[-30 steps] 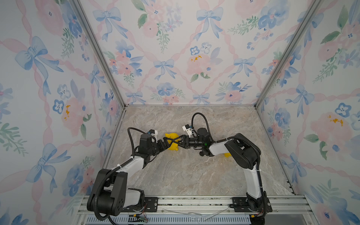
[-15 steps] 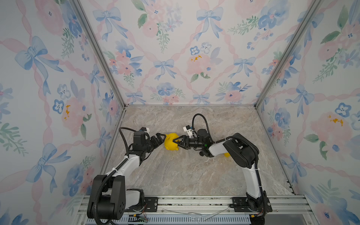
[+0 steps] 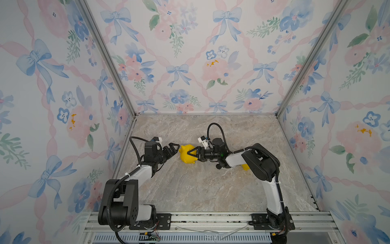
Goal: Open piggy banks
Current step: Pick up the piggy bank from the center of the board.
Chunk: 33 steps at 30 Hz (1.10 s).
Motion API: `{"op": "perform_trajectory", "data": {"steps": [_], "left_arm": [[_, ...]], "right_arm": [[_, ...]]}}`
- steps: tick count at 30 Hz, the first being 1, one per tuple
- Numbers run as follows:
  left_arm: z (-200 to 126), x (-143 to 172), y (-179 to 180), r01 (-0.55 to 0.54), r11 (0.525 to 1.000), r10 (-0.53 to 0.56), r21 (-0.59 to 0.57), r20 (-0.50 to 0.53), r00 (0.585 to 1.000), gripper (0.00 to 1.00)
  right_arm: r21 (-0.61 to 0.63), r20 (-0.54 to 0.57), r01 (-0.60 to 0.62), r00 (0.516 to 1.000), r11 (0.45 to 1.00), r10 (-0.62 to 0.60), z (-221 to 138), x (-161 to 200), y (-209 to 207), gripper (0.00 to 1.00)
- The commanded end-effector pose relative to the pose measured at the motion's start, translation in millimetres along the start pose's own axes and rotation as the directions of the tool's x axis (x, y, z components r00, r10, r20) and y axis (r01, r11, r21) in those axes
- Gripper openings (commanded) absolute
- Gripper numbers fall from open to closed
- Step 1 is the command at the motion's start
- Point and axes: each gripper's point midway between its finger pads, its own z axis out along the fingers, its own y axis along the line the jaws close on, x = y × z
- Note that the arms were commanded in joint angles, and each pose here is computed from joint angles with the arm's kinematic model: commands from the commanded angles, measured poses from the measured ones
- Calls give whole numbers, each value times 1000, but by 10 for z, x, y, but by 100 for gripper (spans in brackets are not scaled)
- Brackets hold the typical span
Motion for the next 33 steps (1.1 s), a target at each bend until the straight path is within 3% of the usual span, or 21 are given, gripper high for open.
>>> {"op": "perform_trajectory", "data": {"steps": [1,11,17,33], "left_arm": [[58,-53,-82,-40,997,40,60,3,999,98],[215,38,-90,-40,985,44,169,-16,999,98],[302,98,5,2,986,5,166,-46,999,98],[454,200,-16,100,949,-71,298,-108,992,98]], "right_arm": [[37,-46,-28,999,999,30,-25,43,-230,84],[97,-79,-16,997,995,23,-65,32,-303,83],[102,-83,-19,996,995,27,-59,35,-311,82],[120,-92,-21,995,993,33,-32,58,-353,82]]}}
